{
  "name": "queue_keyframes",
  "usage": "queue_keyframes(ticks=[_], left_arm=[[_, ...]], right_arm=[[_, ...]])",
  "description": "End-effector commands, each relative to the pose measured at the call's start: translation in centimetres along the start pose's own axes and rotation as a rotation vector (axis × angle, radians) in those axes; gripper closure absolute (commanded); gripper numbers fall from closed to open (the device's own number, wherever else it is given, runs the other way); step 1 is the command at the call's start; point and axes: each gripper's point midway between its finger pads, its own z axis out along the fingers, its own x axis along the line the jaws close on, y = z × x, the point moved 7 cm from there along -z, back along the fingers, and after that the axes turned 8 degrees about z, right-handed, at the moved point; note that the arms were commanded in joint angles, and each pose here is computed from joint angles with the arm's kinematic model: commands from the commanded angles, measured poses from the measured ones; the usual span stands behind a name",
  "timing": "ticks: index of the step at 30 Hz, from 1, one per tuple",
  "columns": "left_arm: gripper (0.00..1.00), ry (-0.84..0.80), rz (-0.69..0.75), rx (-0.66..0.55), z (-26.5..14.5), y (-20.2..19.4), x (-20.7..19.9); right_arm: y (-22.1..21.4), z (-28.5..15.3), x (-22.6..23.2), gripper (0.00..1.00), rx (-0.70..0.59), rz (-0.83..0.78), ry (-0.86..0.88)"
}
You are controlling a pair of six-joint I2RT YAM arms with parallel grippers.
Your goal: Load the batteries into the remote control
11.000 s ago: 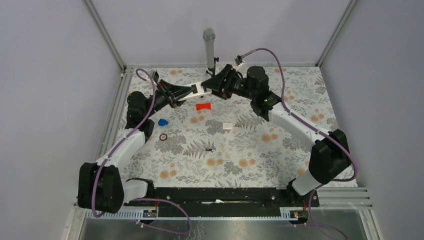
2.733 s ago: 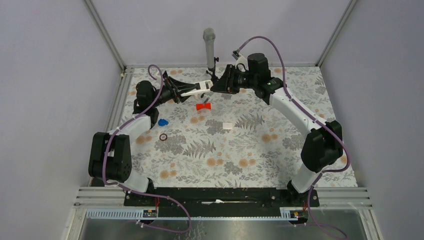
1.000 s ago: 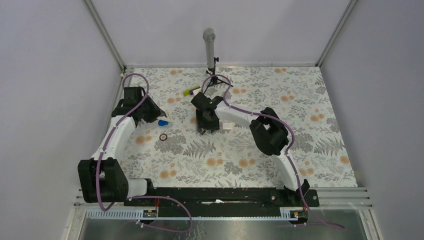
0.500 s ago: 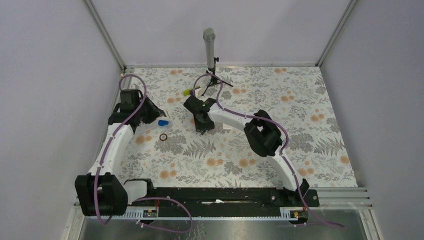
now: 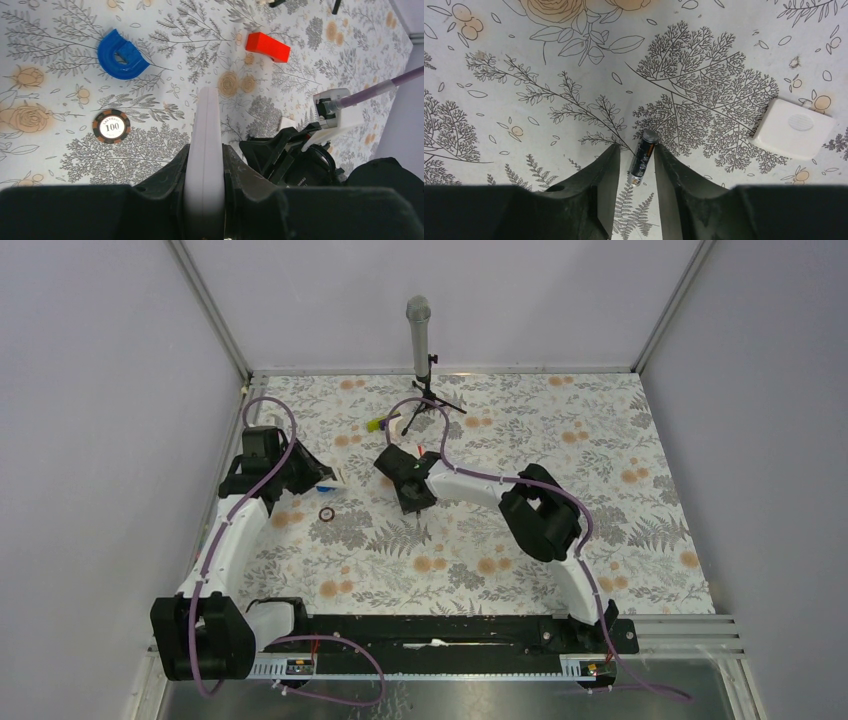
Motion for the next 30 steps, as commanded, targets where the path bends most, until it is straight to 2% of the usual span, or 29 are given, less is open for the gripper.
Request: queue_keyframes(ticks=[1,4,10,11,14,17,24,28,30], left_arm=[[1.0,-0.14,0.027,-0.039,-0.5,0.7,-1.6],[1.0,-0.195,0.024,-0.037,-0.6,0.5,-2.0],[1.0,-0.219,0.048,-0.069,-1.2,0.8,-2.3],[1.0,-0.219,0.052,-0.069,-1.2,0.8,-2.3],[1.0,-0.217,0.063,-0.067,-1.4,0.8,-2.4],[1.0,-0.21,0.071,-0.063,-1.5,0.8,-2.3],[1.0,-0.219,0.056,-0.041,-1.1,0.5,-2.2],[1.0,-0.235,0.054,-0.025,-0.9,0.3,-2.2],[1.0,-0.237,0.062,-0.019,-0.7,0.3,-2.2]], right_arm=[[-4.3,3.4,-2.3,0.65,0.118,-0.062,-0.074],[-4.8,3.6,-2.5,0.73,0.109,-0.046,-0.063],[-6.0,3.5,-3.2,0.82,0.127,-0.037,-0.058],[-6.1,3.5,-3.2,0.79,0.13,-0.038,-0.057],[-6.4,3.3,-3.5,0.61,0.141,-0.044,-0.072],[-6.9,2.8,-4.2,0.58,0.153,-0.054,-0.099],[-8.4,1.9,-4.9,0.66,0.211,-0.05,-0.141],[-8.3,1.9,-5.2,0.83,0.201,-0.044,-0.171],[-8.0,1.7,-5.2,0.88,0.188,-0.044,-0.178]])
